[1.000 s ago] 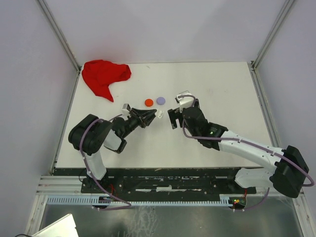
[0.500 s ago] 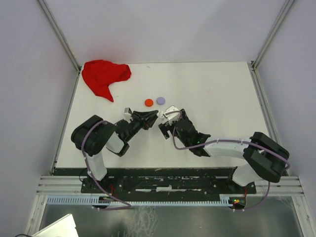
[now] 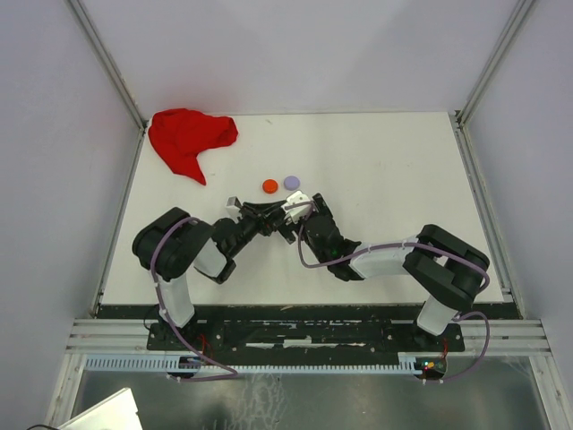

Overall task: Insert the wireless bluetooth earbuds into the charging case
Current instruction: Close the charging case.

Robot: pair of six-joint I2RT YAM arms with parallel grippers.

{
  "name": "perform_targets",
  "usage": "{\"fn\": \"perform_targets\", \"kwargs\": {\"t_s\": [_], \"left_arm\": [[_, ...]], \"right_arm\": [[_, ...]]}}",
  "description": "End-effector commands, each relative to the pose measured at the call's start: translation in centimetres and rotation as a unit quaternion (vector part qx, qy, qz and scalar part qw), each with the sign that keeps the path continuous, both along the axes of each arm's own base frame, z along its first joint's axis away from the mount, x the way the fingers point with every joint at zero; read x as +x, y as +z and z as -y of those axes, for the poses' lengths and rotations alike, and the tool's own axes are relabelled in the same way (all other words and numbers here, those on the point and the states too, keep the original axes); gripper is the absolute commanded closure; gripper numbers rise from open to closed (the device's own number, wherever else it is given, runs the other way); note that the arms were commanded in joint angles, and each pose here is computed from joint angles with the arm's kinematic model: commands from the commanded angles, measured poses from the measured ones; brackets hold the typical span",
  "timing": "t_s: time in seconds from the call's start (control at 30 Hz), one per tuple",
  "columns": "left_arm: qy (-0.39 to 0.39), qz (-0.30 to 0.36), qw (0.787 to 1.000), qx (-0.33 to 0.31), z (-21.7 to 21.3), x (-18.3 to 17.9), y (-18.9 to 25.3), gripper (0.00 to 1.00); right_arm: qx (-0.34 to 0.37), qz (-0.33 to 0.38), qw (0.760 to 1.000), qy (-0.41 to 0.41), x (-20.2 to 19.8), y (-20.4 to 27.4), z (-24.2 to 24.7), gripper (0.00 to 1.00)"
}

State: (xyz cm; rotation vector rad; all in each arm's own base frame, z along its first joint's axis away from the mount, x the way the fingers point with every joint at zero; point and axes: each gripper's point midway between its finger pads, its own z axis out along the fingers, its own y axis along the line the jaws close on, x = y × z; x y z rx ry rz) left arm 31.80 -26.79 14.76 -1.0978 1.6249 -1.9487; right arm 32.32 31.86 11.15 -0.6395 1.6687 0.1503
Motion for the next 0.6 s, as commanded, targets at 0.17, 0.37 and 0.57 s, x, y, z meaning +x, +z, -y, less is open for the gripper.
{"fn": "perform_targets", "kwargs": {"t_s": [0.17,0.37,0.57], "left_arm": [[-0.004,0.042,0.998,-0.054,-0.4,-0.8,2.8,0.97],[-0.004,0.040,0.998,-0.054,-0.4,-0.7,2.5,0.97],[-0.005,0.042,0.998,-0.050,-0.3,-0.7,2.4,0.97]], "right_arm": [[0.015,0.080,0.994,-0.068,1.8,4.3,1.7,0.00],[-0.018,0.086,0.993,-0.082,1.5,4.2,3.3,0.00],[-0.045,0.095,0.990,-0.096,1.3,4.4,4.7,0.00]]}}
